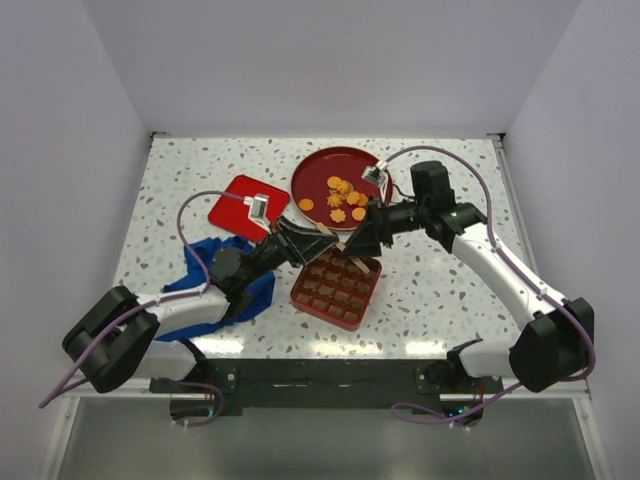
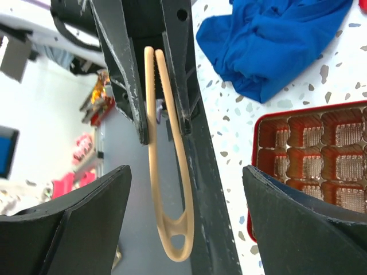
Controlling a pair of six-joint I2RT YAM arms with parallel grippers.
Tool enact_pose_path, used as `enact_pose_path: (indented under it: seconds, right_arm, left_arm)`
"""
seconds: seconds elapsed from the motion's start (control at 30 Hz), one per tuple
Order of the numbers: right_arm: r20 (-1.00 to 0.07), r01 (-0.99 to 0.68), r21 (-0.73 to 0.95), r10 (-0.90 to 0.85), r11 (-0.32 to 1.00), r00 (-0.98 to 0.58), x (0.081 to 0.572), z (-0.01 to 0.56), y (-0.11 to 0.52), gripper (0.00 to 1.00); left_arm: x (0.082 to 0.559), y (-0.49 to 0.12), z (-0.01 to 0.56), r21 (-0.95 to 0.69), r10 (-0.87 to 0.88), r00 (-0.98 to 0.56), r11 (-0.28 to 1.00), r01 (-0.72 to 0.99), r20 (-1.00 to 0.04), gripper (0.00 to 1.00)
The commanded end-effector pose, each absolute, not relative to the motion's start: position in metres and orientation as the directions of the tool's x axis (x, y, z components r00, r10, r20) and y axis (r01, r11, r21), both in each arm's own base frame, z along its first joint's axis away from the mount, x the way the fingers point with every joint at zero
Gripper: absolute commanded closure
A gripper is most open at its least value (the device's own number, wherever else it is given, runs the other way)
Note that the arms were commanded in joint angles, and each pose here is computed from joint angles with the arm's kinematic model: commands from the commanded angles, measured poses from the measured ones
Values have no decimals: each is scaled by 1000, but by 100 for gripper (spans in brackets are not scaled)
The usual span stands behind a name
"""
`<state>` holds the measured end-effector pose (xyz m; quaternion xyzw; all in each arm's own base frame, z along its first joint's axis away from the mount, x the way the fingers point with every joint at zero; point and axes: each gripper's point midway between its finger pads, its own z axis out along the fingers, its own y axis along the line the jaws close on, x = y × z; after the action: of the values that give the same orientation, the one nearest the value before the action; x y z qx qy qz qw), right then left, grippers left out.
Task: Pack the cookies
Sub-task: Pass from the left arm to the right
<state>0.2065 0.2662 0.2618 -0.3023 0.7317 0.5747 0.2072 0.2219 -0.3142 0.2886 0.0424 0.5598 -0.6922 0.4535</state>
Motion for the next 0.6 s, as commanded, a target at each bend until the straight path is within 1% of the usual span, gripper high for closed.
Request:
enact_pose_path:
  seconds: [0.0, 0.2, 0.33, 0.57]
  right_arm:
    - [-609, -620, 767, -118, 166, -784, 217, 278, 274, 18]
    - [-592, -602, 785, -109, 144, -799, 215, 279, 278, 22]
    - [-592, -602, 789, -108, 125, -799, 212, 281, 280, 28]
    - [-582, -590, 800, -97, 109, -808, 215, 285, 284, 35]
  left_arm:
    - [224, -297, 320, -718, -691, -521, -4, 696, -502, 71]
    - [232, -289, 323, -749, -734, -512, -6, 662, -447, 71]
    - [237, -287, 326, -761, -752, -505, -6, 649, -424, 71]
    - [241, -288, 326, -777, -760, -512, -14, 629, -400, 71]
